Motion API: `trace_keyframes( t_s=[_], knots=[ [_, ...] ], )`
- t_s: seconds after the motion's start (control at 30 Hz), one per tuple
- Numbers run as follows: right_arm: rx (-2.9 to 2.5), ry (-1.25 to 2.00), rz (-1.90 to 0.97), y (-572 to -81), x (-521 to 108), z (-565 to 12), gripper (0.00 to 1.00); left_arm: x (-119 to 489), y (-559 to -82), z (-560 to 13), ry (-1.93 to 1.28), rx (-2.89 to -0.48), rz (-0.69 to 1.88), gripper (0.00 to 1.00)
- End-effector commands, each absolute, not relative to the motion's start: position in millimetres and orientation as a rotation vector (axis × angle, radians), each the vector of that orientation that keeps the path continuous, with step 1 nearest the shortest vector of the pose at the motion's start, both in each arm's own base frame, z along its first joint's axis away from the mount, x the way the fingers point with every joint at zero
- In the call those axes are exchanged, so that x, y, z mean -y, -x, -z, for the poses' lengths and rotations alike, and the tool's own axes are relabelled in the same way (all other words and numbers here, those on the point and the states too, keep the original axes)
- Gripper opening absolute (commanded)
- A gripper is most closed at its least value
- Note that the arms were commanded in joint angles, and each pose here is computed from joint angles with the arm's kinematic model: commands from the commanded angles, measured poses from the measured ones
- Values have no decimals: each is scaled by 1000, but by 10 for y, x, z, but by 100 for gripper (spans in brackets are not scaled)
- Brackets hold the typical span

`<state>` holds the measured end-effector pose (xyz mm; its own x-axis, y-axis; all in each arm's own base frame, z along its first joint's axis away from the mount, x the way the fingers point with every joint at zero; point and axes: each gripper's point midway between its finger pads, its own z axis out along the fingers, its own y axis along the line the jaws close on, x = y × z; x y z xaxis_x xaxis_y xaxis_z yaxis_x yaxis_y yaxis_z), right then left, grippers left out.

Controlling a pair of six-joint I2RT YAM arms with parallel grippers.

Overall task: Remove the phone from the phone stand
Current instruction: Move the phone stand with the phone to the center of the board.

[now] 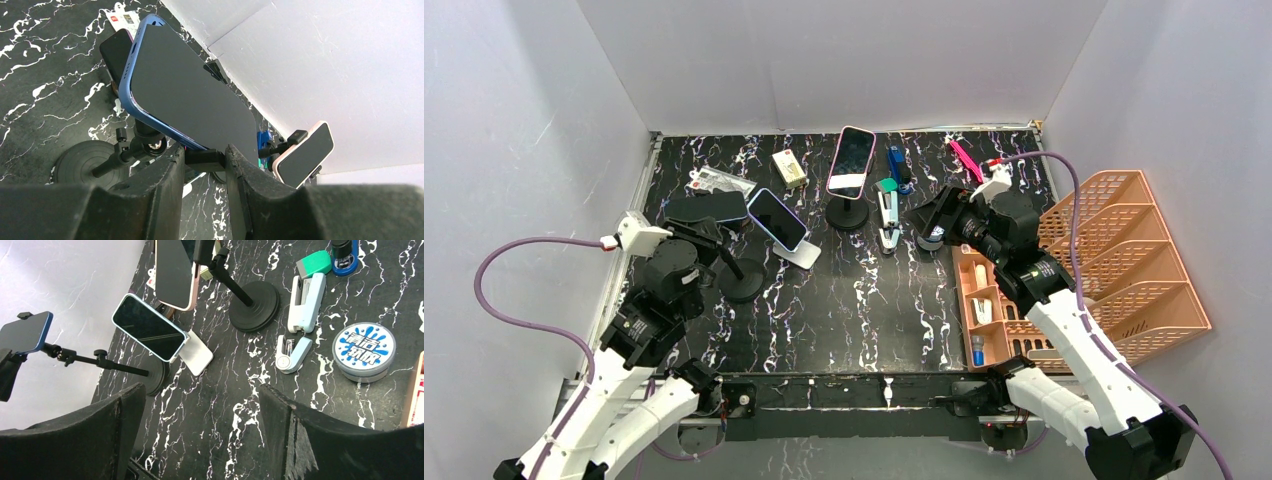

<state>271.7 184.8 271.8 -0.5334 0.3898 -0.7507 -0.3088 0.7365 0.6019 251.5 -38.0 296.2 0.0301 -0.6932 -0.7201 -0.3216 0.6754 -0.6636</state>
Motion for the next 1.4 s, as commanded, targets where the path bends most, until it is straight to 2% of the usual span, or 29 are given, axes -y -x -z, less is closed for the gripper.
trace_keyframes(
  t_s=[0.0, 0.07, 0.43, 1.37],
  knots=[
    [-1839, -34, -854, -2746, -1786, -3084, 91, 269, -2464, -3097, 868, -1521, 327, 8],
    [-1834, -31, -846, -2743, -1774, -3106, 91, 316, -2456, -3155, 847, -1525, 362, 0],
    [-1789, -25, -762, -2773, -1648, -3283, 92, 594, -2369, -3342, 764, -1578, 554, 0],
    [-1765, -15, -752, -2712, -1605, -3331, 92, 757, -2203, -3601, 668, -1609, 685, 0]
  ],
)
